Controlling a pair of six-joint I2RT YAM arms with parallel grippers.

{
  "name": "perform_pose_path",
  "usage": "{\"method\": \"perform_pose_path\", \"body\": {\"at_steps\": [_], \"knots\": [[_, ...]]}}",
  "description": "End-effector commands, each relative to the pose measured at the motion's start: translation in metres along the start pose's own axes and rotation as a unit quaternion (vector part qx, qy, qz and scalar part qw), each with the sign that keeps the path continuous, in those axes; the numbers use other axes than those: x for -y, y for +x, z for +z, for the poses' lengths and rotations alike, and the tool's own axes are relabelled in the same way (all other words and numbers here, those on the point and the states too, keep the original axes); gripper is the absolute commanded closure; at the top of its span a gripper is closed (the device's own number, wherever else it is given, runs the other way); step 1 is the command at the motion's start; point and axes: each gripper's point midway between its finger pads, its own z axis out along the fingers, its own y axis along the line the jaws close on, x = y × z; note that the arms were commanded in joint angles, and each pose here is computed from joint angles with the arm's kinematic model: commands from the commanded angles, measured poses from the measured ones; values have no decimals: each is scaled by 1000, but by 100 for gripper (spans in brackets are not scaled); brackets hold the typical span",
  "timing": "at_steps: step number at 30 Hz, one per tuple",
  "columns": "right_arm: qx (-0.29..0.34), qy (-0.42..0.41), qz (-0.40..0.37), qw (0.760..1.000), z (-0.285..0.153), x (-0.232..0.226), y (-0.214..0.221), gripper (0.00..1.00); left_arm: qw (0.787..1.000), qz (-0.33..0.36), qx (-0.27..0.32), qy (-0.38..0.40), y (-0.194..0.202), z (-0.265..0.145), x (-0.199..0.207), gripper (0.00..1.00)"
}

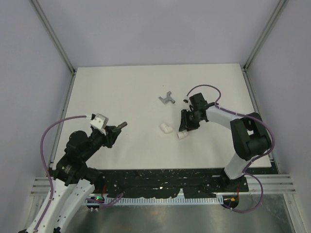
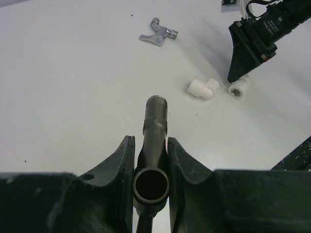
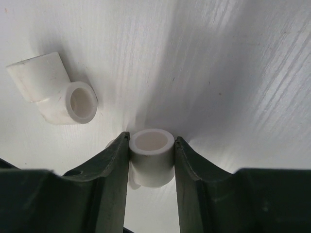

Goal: Install the water faucets

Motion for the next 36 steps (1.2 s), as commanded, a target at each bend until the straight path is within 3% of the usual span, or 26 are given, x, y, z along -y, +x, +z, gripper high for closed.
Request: {"method": "perform_pose_path", "body": {"at_steps": [1,6,10,16,22,30,36], "knots": [[80,-21,-31,996,-26,-17,-25,88,997,-15,49,61,-38,0,23,100],[195,-66,-77,976,-70,-45,-57,93,990,-62,64,110,-53,3,43,100],[307,-127,-107,937,-121,-81,-80,93,980,-103,75,156,-66,5,60,100],[453,-193,-190,849,-207,-142,-94,95,956,-164,97,222,-94,10,82,100],[593,-212,-248,736,-275,-189,-92,95,922,-226,140,282,-134,14,100,100],[666,-250,-252,656,-311,-208,-88,95,893,-300,164,293,-166,18,104,100],[703,-260,-227,622,-323,-207,-88,95,880,-353,177,263,-168,25,94,100]]}}
